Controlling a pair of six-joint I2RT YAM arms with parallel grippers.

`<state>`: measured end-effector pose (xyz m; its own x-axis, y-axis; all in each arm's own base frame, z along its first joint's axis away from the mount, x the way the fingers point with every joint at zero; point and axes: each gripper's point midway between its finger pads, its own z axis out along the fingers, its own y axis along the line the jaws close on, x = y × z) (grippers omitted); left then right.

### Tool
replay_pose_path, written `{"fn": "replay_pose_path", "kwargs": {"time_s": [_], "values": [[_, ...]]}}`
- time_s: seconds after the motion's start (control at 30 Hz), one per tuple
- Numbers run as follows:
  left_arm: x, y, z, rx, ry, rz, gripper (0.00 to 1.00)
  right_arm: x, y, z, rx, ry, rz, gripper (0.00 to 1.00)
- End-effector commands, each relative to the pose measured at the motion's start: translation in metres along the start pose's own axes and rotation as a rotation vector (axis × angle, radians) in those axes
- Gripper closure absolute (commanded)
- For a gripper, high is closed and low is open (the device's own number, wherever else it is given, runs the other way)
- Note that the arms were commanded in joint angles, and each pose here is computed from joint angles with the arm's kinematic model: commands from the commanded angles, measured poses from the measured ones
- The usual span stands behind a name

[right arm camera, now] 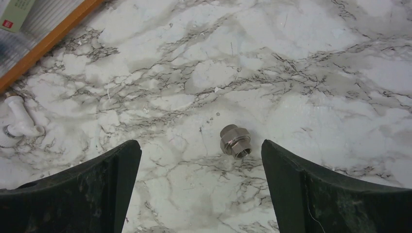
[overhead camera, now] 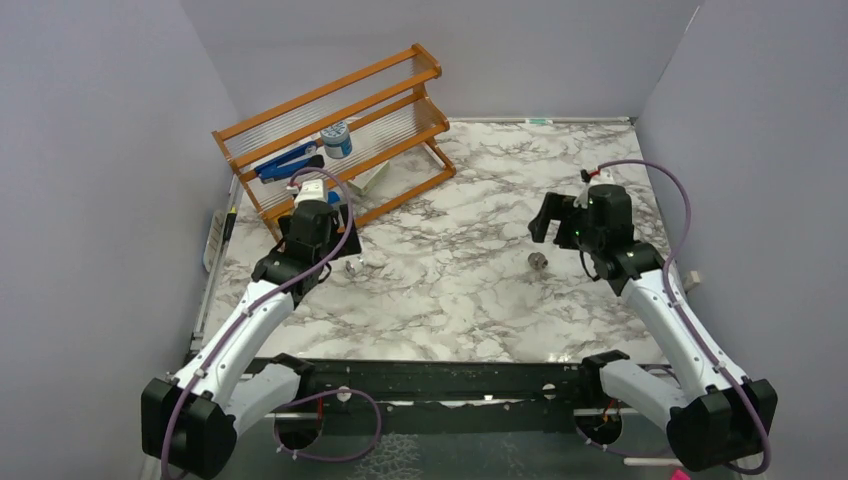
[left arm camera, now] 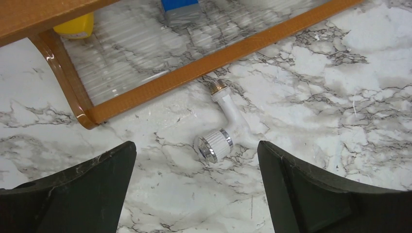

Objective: Install the water faucets

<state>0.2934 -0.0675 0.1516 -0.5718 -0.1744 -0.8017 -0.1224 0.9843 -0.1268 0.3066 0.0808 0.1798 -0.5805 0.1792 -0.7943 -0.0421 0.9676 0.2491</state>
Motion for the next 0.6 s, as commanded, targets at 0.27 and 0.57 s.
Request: {"fn": "replay_pose_path", "kwargs": {"time_s": [0.27,0.57], "values": [[-0.036,-0.005,-0.022,0.044,-0.105,0.002,0.01,0.016,-0.011,-0.013,0.057,0.052,0.056,0.0],[-0.038,-0.012,-0.024,0.097,-0.162,-0.054,0.01,0.036,0.024,0.003,-0.188,0.121,-0.047,0.0]]}}
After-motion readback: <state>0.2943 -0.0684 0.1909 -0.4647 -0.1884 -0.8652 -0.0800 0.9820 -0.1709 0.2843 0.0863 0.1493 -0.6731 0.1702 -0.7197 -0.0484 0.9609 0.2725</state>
